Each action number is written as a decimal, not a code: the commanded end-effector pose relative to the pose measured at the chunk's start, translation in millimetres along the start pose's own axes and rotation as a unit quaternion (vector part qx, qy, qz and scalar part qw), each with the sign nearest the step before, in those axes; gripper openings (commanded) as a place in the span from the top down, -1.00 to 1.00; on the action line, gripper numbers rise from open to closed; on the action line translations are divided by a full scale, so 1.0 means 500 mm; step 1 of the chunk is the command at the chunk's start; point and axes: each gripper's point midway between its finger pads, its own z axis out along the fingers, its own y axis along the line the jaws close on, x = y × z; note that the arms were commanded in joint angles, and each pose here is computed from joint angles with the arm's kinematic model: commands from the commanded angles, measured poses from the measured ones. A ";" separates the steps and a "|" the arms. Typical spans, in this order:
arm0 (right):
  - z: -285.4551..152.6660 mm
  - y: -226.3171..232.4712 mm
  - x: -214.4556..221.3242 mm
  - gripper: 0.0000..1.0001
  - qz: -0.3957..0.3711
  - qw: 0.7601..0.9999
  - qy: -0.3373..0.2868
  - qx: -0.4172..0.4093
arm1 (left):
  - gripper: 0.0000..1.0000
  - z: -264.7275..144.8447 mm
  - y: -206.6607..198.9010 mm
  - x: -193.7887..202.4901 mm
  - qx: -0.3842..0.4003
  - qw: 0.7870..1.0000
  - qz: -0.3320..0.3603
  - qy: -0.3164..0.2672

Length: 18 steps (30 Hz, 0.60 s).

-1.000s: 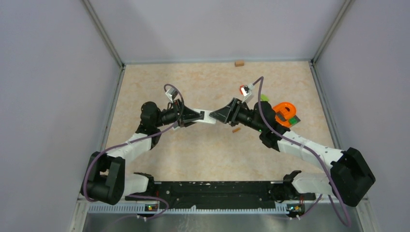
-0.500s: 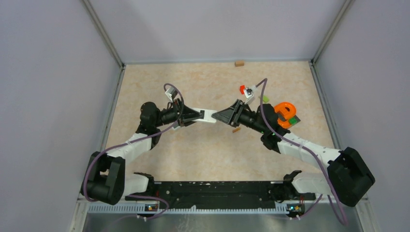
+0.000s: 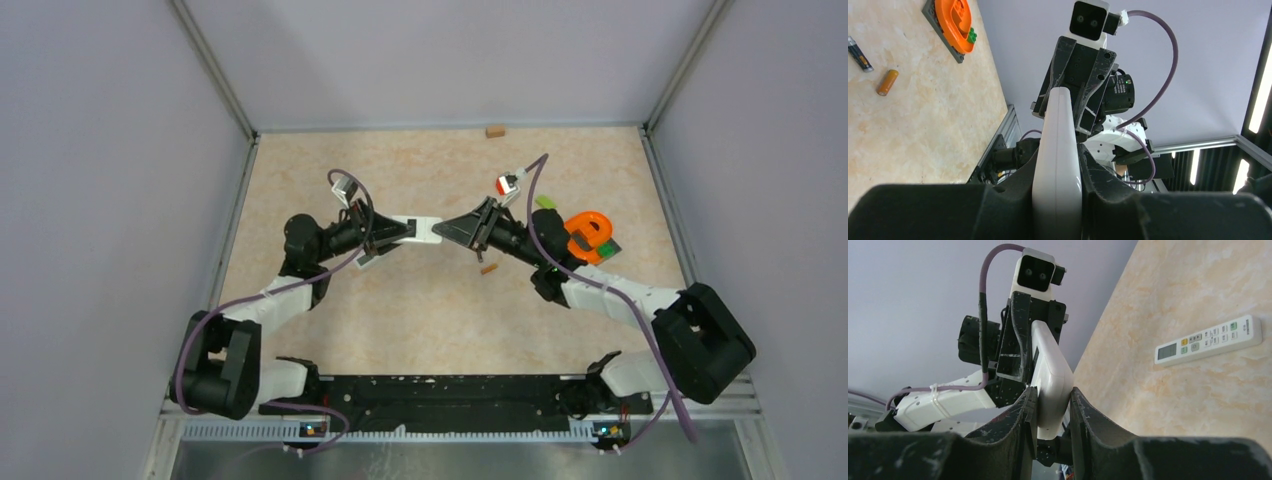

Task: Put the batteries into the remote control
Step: Load the battery cover into the remote control.

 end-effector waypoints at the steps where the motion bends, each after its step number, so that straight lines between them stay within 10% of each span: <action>1: 0.034 0.000 0.056 0.56 -0.028 0.997 0.065 -0.015 | 1.00 0.011 -0.092 0.051 0.076 0.994 0.054 0.056; 10: 0.061 -0.001 0.076 0.47 -0.046 0.994 0.096 -0.003 | 1.00 0.033 -0.073 0.079 0.049 0.992 0.085 0.084; 18: 0.011 0.027 -0.001 -0.07 -0.132 0.990 0.052 0.010 | 1.00 0.026 -0.026 0.041 -0.033 0.989 0.131 0.061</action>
